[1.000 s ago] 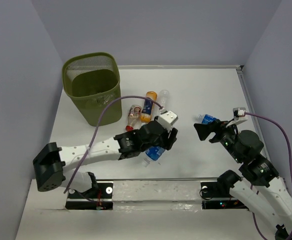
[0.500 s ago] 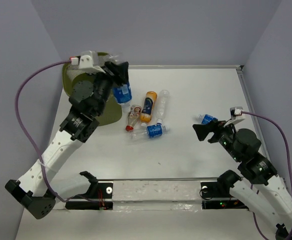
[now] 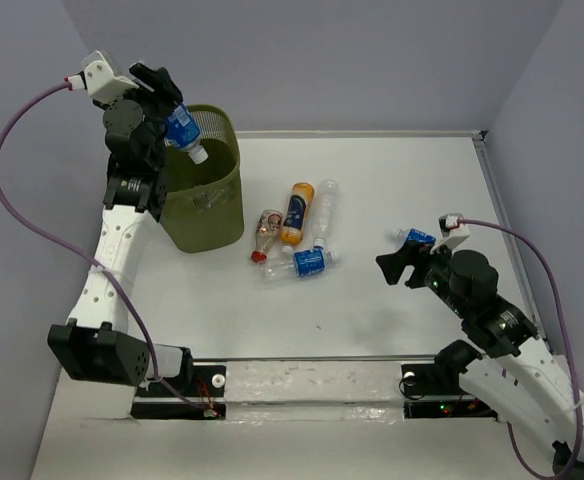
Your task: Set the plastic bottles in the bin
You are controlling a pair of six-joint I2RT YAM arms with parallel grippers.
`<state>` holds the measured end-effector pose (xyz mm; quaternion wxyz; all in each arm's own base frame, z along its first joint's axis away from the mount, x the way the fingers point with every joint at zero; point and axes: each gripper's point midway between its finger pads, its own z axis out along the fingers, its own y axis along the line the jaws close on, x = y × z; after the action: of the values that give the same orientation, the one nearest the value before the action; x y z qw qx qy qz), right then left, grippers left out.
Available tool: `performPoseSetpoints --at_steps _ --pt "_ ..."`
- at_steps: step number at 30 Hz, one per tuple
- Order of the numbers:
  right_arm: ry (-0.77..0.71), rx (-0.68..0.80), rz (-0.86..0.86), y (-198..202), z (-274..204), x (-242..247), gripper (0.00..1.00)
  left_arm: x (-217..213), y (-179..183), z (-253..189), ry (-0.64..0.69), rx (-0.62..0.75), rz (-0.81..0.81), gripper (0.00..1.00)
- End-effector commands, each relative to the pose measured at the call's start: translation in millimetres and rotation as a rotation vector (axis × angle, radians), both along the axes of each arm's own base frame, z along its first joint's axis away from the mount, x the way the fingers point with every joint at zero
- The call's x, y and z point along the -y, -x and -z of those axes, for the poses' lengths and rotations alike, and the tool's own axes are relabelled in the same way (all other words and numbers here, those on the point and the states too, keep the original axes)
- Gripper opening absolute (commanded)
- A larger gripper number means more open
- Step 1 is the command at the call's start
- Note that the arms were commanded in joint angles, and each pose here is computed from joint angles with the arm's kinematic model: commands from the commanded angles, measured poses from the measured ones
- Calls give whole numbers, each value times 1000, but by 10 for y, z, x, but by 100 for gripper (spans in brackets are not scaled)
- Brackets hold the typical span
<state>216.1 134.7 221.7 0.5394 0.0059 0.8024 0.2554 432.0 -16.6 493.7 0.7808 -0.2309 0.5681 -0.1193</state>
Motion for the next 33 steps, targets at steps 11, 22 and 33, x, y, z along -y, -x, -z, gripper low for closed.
performPoseSetpoints --at_steps 11,22,33 --pt "73 -56 10 -199 205 -68 94 -168 -30 103 12 48 6 99" --pt "279 -188 27 -536 521 -118 100 703 736 26 -6 -5 423 99" --pt "755 -322 236 -915 704 491 100 2174 2150 1502 -198 -308 1109 99"
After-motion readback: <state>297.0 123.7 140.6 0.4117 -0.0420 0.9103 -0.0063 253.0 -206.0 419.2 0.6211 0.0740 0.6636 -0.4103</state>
